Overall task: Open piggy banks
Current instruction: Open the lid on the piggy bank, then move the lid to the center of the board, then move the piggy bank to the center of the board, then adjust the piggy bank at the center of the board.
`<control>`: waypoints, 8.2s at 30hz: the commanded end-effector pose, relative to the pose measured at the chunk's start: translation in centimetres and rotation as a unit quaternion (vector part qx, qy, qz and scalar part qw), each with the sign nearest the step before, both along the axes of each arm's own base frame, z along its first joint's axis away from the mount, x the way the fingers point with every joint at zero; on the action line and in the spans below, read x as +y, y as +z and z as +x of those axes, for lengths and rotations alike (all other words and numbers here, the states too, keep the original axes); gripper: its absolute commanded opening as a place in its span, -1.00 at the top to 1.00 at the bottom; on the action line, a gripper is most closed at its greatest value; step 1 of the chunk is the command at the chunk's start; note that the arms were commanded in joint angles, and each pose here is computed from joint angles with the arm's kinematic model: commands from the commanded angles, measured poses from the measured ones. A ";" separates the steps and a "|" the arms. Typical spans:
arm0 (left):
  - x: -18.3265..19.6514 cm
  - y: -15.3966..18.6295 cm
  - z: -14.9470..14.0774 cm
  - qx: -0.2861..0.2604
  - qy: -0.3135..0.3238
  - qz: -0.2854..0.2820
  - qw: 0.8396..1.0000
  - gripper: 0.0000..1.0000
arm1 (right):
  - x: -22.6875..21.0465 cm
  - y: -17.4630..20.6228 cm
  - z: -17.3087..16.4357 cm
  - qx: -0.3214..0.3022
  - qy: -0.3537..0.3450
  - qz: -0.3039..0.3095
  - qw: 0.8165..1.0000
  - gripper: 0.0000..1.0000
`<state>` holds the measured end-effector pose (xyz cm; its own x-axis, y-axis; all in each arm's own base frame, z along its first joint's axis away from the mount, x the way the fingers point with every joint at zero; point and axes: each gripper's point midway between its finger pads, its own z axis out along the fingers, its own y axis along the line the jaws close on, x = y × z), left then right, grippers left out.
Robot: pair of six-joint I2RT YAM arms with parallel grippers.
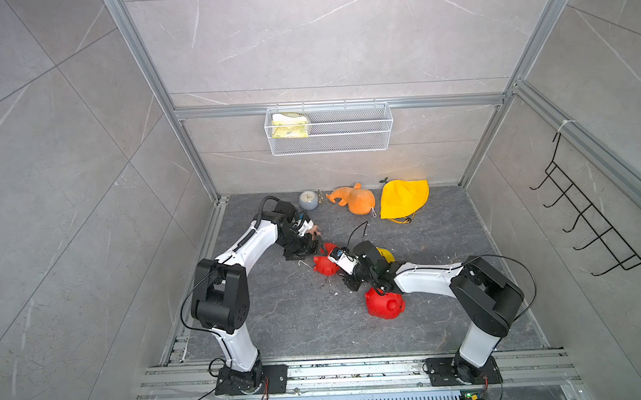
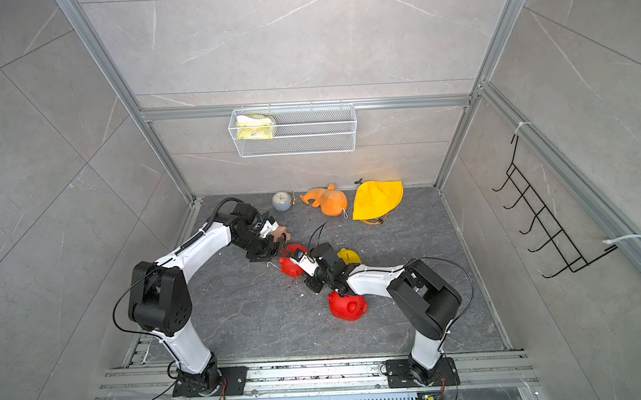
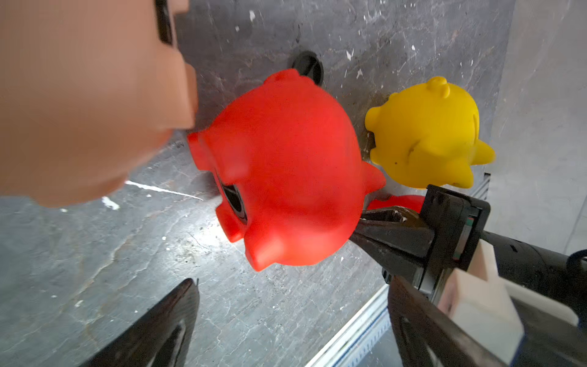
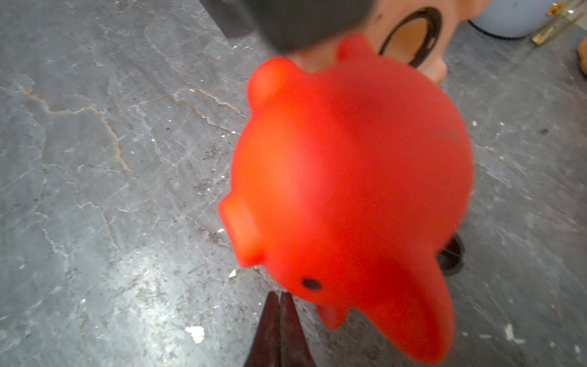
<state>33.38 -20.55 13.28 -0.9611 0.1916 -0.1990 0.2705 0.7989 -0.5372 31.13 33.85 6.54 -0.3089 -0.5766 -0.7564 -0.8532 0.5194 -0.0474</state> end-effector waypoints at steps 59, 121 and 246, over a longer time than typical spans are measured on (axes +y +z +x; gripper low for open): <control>10.4 4.0 7.8 -0.212 0.183 0.102 0.954 -0.99 | 8.8 3.4 -5.8 0.234 -0.121 -0.057 0.963 -0.39; 19.3 5.4 9.1 -0.183 0.340 0.033 0.922 -0.99 | 0.9 -5.9 -6.4 0.213 -0.255 -0.227 0.916 0.28; -18.8 4.5 17.2 -0.246 0.085 -0.123 0.958 -0.92 | -15.8 4.6 0.1 0.133 -0.402 -0.106 0.900 -0.99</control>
